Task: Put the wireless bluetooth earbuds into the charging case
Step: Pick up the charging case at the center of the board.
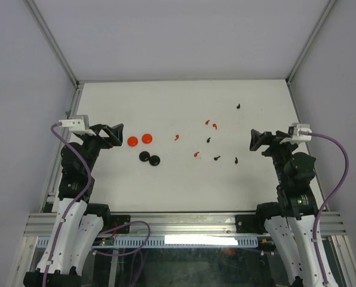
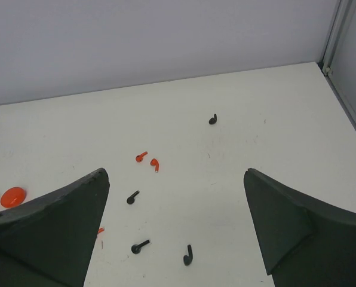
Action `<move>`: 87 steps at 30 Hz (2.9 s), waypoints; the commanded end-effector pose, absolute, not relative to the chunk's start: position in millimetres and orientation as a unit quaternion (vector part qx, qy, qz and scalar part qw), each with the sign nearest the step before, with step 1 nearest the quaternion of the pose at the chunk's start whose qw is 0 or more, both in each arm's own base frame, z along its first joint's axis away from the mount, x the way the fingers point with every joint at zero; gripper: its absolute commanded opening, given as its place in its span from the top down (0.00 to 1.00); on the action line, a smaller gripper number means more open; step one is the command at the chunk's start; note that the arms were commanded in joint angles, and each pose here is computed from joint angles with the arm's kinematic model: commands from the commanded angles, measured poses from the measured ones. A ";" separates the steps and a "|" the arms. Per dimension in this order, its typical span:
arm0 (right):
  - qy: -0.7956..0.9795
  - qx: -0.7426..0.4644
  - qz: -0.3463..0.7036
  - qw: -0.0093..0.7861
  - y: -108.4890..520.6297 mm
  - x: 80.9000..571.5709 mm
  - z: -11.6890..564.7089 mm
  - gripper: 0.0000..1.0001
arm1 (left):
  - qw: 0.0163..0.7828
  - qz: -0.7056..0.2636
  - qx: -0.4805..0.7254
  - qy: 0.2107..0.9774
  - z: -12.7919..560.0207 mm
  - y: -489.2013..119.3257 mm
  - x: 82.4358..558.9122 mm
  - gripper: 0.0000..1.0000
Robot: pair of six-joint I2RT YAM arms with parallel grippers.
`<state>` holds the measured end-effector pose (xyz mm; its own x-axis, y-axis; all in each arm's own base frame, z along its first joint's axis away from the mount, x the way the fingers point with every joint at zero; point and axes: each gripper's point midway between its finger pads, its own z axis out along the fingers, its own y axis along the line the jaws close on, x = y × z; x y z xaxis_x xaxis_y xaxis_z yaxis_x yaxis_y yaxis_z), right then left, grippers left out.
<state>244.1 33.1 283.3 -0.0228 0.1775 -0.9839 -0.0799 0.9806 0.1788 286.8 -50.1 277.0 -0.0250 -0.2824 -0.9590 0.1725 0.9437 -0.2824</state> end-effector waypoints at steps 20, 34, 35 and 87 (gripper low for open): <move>0.706 0.032 0.102 0.700 38.9 250.5 295.5 0.01 | 0.542 -0.325 -0.082 0.770 234.4 -115.7 288.4 0.01; 0.715 -0.005 0.147 0.683 71.2 243.6 296.7 0.01 | 0.408 -0.231 -0.019 0.883 151.7 -186.3 324.2 0.04; 0.720 -0.007 0.148 0.678 72.5 244.6 294.0 0.01 | 0.404 -0.225 -0.005 0.887 146.8 -190.9 326.2 0.04; 0.761 -0.034 0.128 0.635 78.3 246.3 274.3 0.01 | 0.314 -0.137 0.016 0.939 96.4 -227.7 236.1 0.08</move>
<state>247.1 78.7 245.1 -0.2662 0.1043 -0.9583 -0.2018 0.9661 0.1612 229.8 -247.8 99.0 -0.7949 0.1307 -0.5925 0.3258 0.9157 -0.2352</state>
